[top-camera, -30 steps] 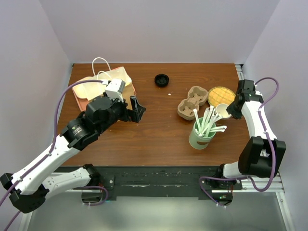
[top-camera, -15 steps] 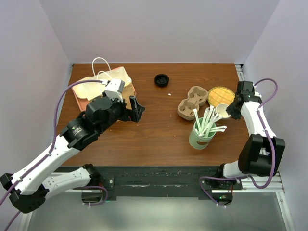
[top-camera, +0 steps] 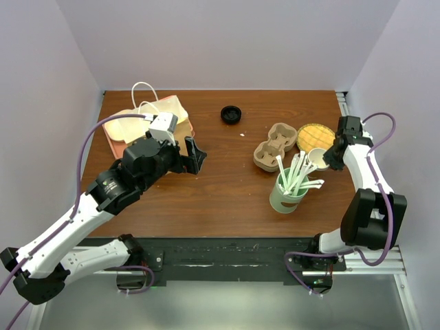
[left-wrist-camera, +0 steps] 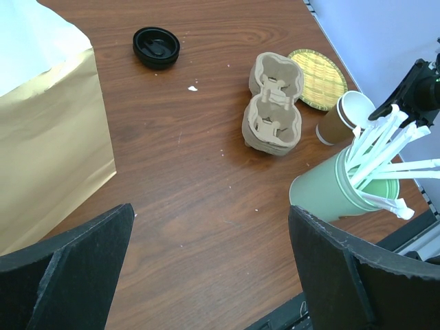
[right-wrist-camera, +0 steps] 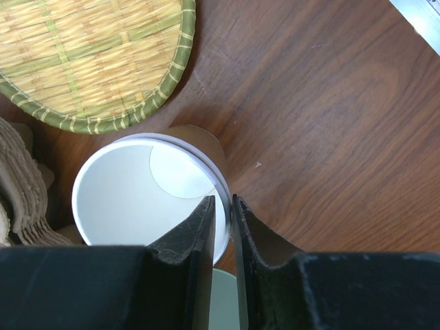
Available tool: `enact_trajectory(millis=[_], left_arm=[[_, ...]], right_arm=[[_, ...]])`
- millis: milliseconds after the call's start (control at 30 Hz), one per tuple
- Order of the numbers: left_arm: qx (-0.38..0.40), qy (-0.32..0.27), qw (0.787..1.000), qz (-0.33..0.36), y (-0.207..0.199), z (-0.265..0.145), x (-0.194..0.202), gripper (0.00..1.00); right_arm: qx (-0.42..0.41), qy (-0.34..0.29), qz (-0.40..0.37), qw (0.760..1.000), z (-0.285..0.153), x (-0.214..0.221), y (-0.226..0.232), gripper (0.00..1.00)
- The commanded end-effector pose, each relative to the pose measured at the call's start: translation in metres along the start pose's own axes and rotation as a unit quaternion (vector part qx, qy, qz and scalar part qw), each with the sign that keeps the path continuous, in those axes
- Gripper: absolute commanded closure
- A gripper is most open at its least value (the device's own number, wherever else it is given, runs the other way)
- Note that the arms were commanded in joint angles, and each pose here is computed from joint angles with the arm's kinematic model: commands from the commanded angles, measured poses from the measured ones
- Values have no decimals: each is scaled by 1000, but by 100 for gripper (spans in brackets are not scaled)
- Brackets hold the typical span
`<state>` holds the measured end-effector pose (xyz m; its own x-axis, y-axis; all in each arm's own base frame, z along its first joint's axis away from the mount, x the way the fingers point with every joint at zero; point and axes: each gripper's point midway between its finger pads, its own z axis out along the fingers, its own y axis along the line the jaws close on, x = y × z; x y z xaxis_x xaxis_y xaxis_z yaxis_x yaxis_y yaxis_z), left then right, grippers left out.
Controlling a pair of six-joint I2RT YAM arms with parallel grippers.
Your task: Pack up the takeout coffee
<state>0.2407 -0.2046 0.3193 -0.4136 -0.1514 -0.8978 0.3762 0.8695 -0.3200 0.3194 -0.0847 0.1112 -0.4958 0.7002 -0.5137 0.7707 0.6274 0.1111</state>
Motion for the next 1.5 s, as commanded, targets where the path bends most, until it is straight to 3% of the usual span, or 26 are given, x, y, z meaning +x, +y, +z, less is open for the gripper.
enact_trajectory(millis=[0, 200, 367, 433, 633, 733, 800, 833, 900, 1067, 1200, 1467], left_arm=[[-5, -27, 1000, 1, 0, -3, -17, 0], [-5, -22, 1000, 2, 1, -1, -14, 0], [-1, -20, 1000, 2, -2, 2, -13, 0], [1, -19, 1000, 2, -3, 2, -13, 0], [2, -19, 1000, 1, -3, 1, -12, 0], [1, -20, 1000, 1, -2, -1, -13, 0], [1, -20, 1000, 0, -2, -1, -13, 0], [1, -18, 1000, -1, -2, 0, -11, 0], [3, -17, 1000, -2, -2, -1, -11, 0], [5, -17, 1000, -3, -3, -1, -11, 0], [6, -17, 1000, -3, -3, -1, -11, 0], [9, -16, 1000, -5, -3, -2, -8, 0]], right_arm=[[-8, -20, 18, 1000, 0, -11, 4, 82], [-23, -19, 23, 999, -5, -12, 9, 93], [-17, -12, 25, 999, -5, -9, 7, 78], [-18, -13, 26, 999, -6, -9, 7, 78], [-28, -15, 26, 999, -8, -10, 10, 92], [-30, -13, 24, 999, -8, -9, 11, 94], [-31, -12, 27, 999, -9, -10, 11, 88], [-28, -11, 27, 999, -10, -9, 10, 79], [-24, -11, 27, 999, -10, -10, 9, 77], [-31, -12, 27, 999, -11, -11, 11, 92], [-36, -14, 28, 999, -14, -12, 13, 97], [-30, -11, 32, 999, -20, -14, 11, 85]])
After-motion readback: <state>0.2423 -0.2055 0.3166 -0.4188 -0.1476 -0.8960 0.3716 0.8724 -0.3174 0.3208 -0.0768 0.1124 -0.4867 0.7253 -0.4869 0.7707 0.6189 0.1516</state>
